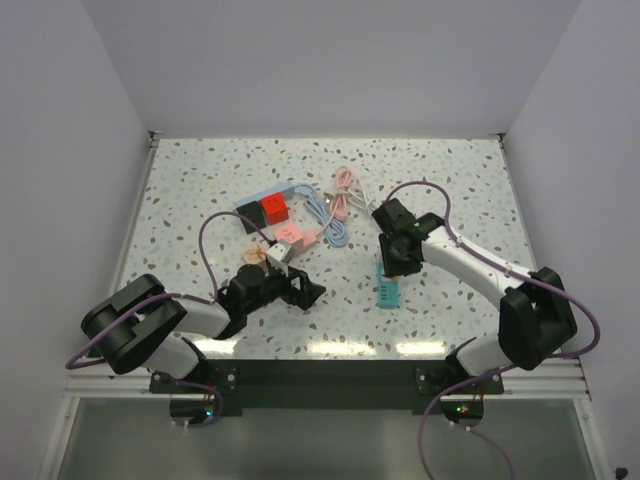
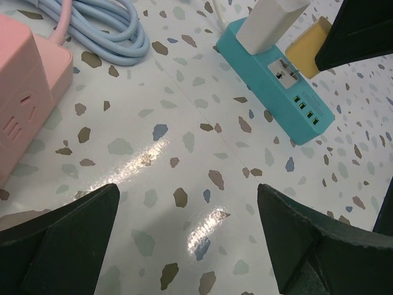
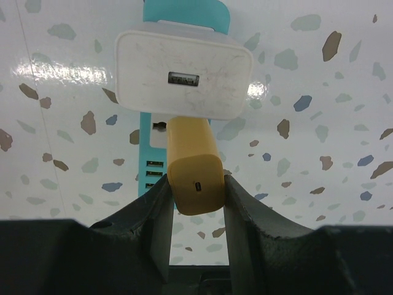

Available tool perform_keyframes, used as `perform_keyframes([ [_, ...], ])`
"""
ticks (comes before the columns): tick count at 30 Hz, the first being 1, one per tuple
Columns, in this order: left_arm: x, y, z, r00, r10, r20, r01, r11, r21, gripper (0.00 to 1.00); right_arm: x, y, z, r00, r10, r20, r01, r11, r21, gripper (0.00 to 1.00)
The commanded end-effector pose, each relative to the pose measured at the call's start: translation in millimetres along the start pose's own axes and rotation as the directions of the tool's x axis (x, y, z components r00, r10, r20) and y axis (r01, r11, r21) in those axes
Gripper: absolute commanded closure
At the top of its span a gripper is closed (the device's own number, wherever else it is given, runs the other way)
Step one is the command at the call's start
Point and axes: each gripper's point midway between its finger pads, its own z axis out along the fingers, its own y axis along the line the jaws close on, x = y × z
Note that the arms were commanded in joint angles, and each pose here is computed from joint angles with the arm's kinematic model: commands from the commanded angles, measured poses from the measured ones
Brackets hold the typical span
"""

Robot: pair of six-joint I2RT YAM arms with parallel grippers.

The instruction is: Insert the plug

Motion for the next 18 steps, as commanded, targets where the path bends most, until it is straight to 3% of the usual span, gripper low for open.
perform_keyframes([
  [1, -15.4, -3.6, 0.1, 0.998, 0.022, 0.065, -0.023, 0.999, 0.025, 0.00, -2.8, -2.3, 7.3, 1.000, 0.018, 0.008, -0.018, 1.000, 0.024, 1.00],
  [18, -14.7, -3.5, -0.1, 0.998, 0.018, 0.066, -0.020, 0.999, 0.029, 0.00, 6.7, -13.0, 15.2, 0.998, 0.061, 0.010, -0.062, 0.995, 0.083, 1.00],
])
